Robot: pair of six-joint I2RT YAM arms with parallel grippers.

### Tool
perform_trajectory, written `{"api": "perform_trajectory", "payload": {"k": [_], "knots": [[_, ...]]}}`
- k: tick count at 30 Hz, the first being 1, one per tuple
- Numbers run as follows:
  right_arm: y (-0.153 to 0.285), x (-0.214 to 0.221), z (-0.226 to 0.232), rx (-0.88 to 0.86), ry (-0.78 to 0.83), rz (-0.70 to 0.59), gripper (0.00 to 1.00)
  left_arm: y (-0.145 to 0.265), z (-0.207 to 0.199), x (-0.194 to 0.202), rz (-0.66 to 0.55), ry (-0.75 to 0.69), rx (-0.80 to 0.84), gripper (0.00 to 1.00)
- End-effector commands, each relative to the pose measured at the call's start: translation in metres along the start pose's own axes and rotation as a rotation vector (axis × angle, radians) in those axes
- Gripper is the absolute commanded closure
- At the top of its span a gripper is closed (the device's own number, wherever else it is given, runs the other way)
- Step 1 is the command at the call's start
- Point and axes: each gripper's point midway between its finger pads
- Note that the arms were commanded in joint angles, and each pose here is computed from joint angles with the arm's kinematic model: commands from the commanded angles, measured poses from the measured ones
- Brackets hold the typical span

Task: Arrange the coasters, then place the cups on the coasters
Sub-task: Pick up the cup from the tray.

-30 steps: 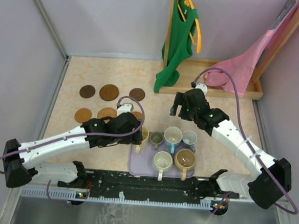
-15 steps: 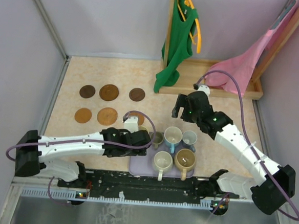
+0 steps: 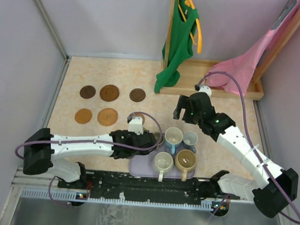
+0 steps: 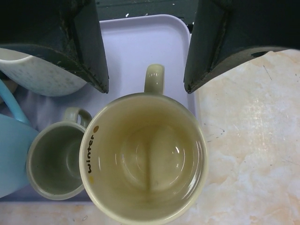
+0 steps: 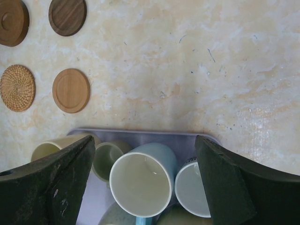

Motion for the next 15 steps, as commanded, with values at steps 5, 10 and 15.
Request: {"api": "perform_trajectory", "payload": {"k": [5, 10, 15], "knots": [[0.007, -0.012, 0.003, -0.021, -0.002, -0.041, 0.12, -0.006, 0.002, -0.001, -0.079, 0.0, -0.028, 0.42], [0.007, -0.01, 0.002, -0.021, -0.006, -0.035, 0.12, -0.009, 0.005, 0.004, -0.099, -0.003, -0.035, 0.43], [0.008, -0.011, 0.004, -0.023, -0.008, -0.036, 0.12, -0.013, 0.01, 0.008, -0.106, -0.018, -0.056, 0.42]]}}
Point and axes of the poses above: each gripper's point midway between its finger pads, its own y axis back along the fingers, its own z axis along the line the jaws close on, x = y × z, and after that the axes turned 7 degrees about -y, right-handed
